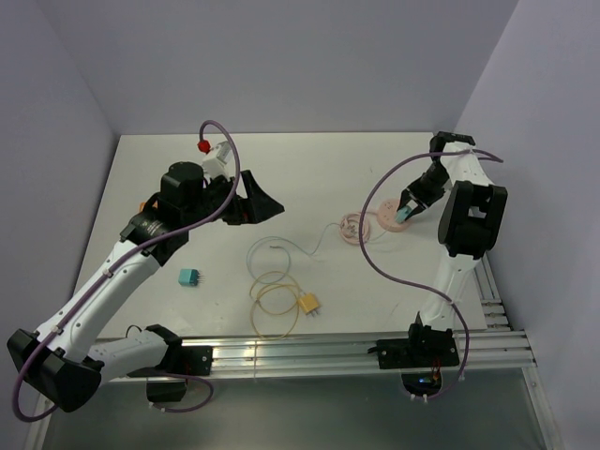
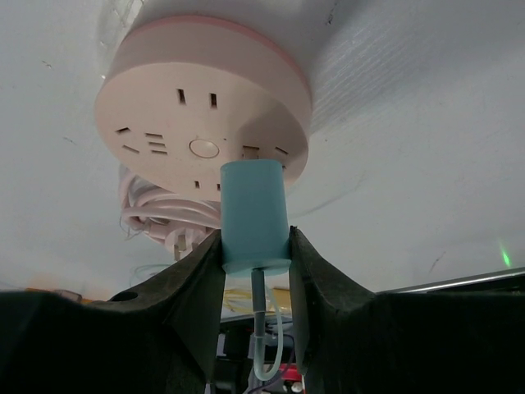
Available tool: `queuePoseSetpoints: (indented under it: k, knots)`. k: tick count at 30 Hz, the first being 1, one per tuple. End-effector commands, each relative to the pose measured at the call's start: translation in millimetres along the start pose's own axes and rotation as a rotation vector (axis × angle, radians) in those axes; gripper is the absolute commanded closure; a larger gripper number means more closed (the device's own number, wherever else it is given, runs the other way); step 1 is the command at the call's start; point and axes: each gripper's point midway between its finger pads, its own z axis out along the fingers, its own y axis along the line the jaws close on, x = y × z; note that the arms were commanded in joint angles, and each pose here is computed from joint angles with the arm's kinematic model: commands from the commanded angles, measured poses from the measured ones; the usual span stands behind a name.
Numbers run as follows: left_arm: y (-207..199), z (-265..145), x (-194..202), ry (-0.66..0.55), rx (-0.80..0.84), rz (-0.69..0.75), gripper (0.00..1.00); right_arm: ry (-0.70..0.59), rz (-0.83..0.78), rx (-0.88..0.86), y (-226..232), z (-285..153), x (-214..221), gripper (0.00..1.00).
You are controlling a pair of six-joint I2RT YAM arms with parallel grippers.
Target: Insert the plug
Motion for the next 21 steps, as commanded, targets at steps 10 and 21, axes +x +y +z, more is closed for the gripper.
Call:
queuePoseSetpoints:
  k: [10,21]
  knots:
    - [-9.7,-8.7,-4.1,-0.033,0.037,0.016,0.03,-0.064,-0.001,0.251,-56.2,77.5,-3.5,1.00]
    - [-12.2,-12.8,-5.1,-0.042,0.044,0.017,0.03,-0.023,0.012,0.275,-47.3,75.0,-17.9,1.00]
